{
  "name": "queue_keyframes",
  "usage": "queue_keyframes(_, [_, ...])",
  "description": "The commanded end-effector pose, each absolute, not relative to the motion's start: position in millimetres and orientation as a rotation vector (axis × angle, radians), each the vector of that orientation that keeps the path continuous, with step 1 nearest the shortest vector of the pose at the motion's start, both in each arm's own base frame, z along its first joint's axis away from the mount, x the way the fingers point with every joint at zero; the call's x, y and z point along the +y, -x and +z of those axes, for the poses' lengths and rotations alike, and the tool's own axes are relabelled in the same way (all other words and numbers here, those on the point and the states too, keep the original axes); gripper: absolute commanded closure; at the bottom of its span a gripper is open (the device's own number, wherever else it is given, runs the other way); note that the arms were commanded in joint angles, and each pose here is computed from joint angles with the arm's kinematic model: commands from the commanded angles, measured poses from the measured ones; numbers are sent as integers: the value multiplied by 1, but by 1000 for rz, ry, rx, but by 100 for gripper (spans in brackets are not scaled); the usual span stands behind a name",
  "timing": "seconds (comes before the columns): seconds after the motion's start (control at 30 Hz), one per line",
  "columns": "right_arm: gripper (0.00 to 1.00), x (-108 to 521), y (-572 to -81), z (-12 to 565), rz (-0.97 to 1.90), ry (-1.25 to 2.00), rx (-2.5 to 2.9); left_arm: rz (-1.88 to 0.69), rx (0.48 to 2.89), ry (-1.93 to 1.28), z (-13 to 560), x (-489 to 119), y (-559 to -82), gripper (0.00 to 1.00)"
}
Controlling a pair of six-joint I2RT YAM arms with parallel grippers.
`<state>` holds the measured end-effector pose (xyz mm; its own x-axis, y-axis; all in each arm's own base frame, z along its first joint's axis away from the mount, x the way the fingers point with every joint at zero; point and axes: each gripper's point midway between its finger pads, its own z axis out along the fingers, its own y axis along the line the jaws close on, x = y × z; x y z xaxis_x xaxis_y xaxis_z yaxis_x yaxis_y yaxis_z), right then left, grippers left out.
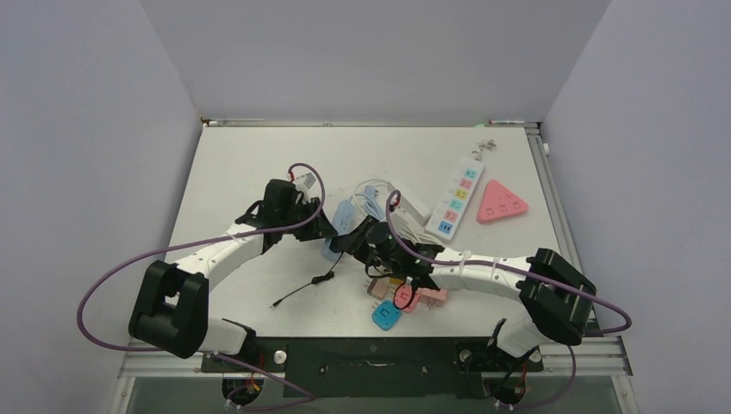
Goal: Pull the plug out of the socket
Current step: Remove the plug from the socket.
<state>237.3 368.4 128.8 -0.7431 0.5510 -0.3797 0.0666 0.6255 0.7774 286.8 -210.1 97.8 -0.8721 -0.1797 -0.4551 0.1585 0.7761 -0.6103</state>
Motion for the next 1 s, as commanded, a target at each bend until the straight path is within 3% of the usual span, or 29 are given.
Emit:
queue_keyframes(0.0, [95, 390, -251, 166, 1111, -465, 2140, -951, 2404, -72, 117, -225, -293, 100])
queue_keyframes(0.33, [95, 400, -256, 175, 1127, -449, 2124, -941, 2409, -88, 117, -228, -291, 100])
queue_keyframes(0.97, [95, 352, -231, 116, 999, -511, 2220, -1014, 2351, -16, 132, -214, -304, 100])
